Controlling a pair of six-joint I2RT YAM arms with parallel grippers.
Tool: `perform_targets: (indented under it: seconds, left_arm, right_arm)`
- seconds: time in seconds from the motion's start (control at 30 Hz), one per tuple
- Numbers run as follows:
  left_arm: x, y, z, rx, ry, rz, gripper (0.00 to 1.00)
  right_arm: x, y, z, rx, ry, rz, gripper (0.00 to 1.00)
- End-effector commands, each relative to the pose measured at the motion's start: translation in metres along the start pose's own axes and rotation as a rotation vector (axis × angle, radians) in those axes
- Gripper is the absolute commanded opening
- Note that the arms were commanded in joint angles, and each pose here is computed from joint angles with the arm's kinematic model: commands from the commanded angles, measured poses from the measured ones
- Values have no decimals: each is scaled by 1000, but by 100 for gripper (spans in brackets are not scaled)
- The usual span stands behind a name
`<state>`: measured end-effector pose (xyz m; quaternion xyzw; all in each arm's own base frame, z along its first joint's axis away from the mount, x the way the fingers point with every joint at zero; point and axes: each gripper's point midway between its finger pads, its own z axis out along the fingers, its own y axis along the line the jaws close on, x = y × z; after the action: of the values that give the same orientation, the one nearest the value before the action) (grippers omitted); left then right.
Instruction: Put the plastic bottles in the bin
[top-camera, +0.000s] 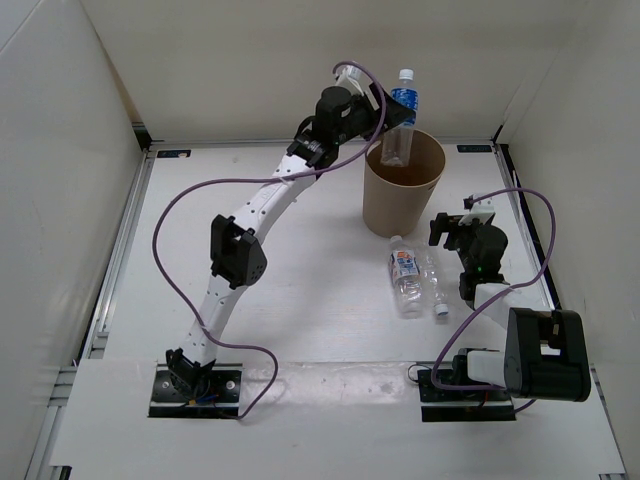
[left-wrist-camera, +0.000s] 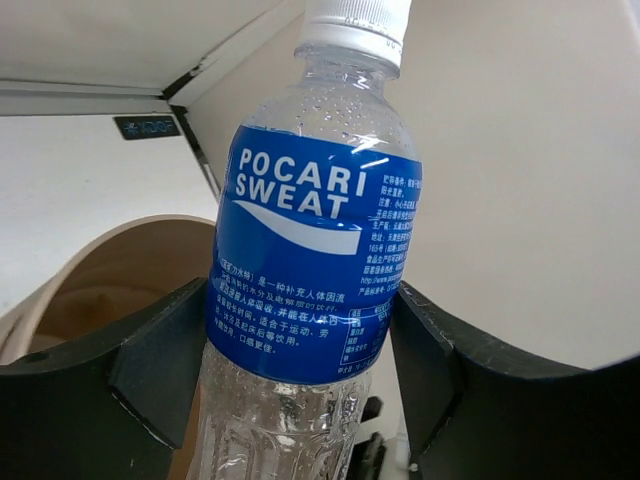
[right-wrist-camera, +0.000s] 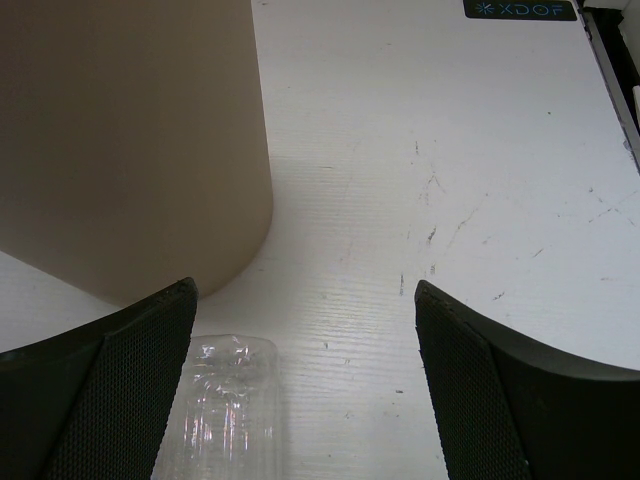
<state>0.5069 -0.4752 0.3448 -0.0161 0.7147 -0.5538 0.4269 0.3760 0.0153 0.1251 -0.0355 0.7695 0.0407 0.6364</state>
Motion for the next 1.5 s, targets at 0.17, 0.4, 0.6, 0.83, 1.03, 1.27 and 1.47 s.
perform_targets:
  seconds: [0.17,0.4,0.6,0.83,1.03,1.27,1.47]
  left_arm:
    - [-8,-28,-25,9,27,186,67]
    - [-10,-29,-26,3,18,232,97]
    - [-16,-58,-27,63,-26,286,100]
    - [-46,-72,-42,73,-94,384,100]
    - [-100,-18,-82,-109,-132,471,100]
    - [-100,73,-210,-636,-34,602,100]
    - [-49,152,-327,-1056,42,555,100]
  right_arm:
    - [-16,0,2,-1,-59,-9,90]
    - [-15,0,2,0,-56,-9,90]
    - [-17,-1,2,2,-59,-9,90]
    - [-16,-1,2,2,-58,-9,90]
    - [-15,-2,2,14,-56,-9,90]
    - [-21,0,1,86,-90,-27,90]
    - [-16,3,-4,97,-99,-37,90]
